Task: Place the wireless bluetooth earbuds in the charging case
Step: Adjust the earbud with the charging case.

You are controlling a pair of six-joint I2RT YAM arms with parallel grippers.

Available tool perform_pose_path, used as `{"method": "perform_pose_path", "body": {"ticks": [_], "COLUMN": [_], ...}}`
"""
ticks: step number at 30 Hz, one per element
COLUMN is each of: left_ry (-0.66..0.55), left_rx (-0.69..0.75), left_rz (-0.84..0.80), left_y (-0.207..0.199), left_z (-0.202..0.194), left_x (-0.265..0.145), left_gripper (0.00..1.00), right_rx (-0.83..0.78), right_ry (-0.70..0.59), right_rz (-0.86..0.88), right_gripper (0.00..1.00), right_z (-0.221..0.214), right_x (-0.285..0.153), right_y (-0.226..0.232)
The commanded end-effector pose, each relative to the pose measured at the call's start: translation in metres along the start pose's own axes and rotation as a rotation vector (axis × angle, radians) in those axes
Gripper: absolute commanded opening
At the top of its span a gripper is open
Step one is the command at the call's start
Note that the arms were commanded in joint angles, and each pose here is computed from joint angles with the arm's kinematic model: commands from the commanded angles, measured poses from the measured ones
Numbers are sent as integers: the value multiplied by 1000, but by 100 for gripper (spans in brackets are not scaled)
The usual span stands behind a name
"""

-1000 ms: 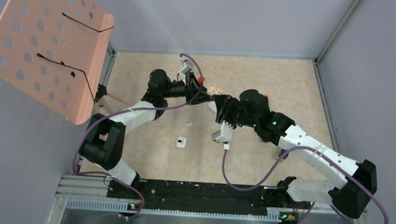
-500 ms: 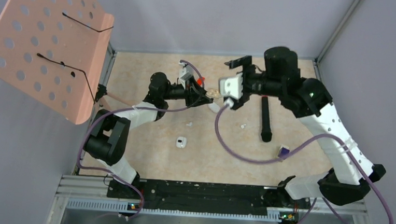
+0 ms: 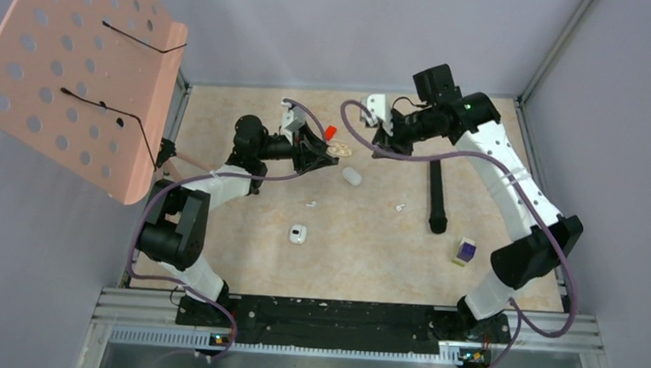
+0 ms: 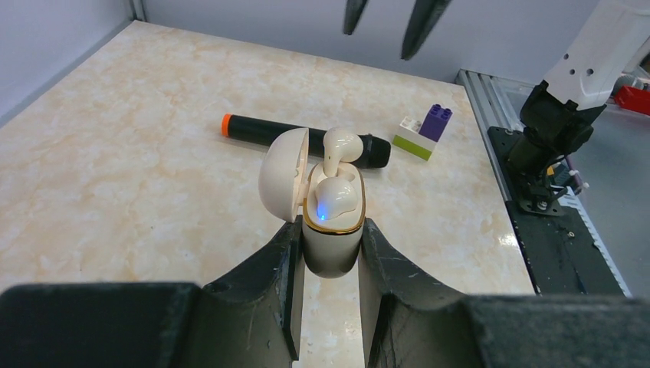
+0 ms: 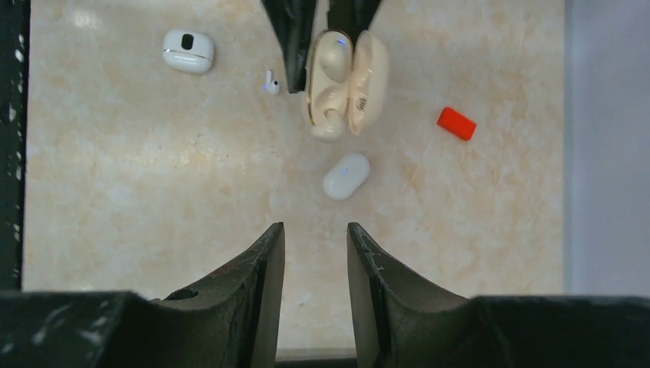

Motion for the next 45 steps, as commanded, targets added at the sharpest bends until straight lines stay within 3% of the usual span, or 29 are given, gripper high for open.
{"method": "perform_pose_path", "body": {"ticks": [1,6,15,28,33,45], "left_ry": [12,35,60,80,85,92], "left_rx": [112,111,129,117,115,120], "left_rz": [-75,-102,-132,-148,-155,-168], "left_y": [-11,-14,-17,-20,-21,-23], "left_z": [14,15,17,19,20,24], "left_x": [1,-2,-2,-2,-2,-1], "left_gripper": [0,0,0,0,0,0], "right_rx": [-427,-631,-762,-862,-882,-910], "right_ry": [-70,-59,-22,-24,-32,-21], "right_rz": [-84,-39,-26,15,33,65], "right_gripper": [34,34,37,36,30,31], "right_z": [49,56,50,44,42,33], "right_x": [-18,2,23,36,42,56], "right_y": [8,26,18,18,21,19]}}
Point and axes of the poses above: each gripper's point midway between its finger pads, its own x axis out along the fingers, its own y axis along the line the jaws close on, z = x × y, the point moved 2 cm from there along -x, back along the fingers, and after that the axes turned 14 degrees about -x, right-handed, at the moved point
